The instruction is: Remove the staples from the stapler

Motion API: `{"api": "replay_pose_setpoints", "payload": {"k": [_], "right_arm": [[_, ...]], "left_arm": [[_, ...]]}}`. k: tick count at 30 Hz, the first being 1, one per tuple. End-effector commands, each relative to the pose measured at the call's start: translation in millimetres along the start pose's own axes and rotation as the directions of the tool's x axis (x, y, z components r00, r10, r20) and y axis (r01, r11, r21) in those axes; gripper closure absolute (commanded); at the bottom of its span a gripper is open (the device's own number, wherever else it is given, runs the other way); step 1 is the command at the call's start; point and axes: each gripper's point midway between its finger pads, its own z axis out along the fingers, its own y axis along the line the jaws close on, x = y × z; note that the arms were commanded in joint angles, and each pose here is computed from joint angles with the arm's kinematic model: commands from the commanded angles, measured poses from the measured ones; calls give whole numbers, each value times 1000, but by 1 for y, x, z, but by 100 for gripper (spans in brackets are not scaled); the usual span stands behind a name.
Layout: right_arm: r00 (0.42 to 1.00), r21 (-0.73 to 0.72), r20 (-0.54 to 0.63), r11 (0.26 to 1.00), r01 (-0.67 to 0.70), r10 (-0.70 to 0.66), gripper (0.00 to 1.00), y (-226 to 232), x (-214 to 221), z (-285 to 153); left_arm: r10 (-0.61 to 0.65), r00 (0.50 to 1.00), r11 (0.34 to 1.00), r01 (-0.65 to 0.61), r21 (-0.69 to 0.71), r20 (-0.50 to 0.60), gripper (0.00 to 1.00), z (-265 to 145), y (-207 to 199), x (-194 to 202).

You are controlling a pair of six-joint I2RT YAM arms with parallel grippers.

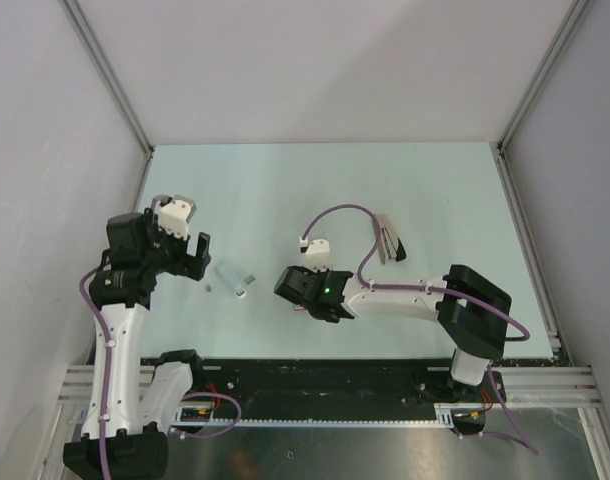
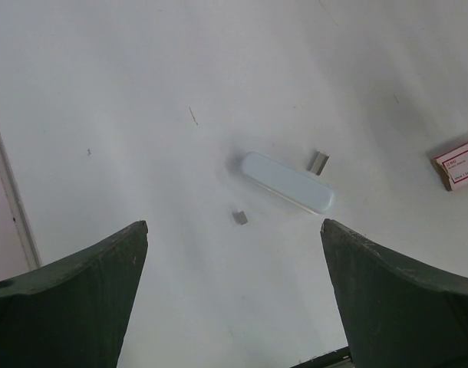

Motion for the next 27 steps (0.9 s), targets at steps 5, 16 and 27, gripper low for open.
{"api": "replay_pose_setpoints", "payload": {"k": [5,16,27], "right_arm": [[997,-8,8,997,-78,78,100,-15,-5,3],[996,-29,-34,996,-79,78,100,-19,2,10],[992,-19,-91,996,-84,82,100,-22,13,19]], "left_arm": [[0,1000,1000,0,-2,14,0,-2,0,-1],[-2,1000,1000,2,3,11,1,-1,0,-1],[-2,1000,1000,2,3,10,1,-1,0,-1]]}}
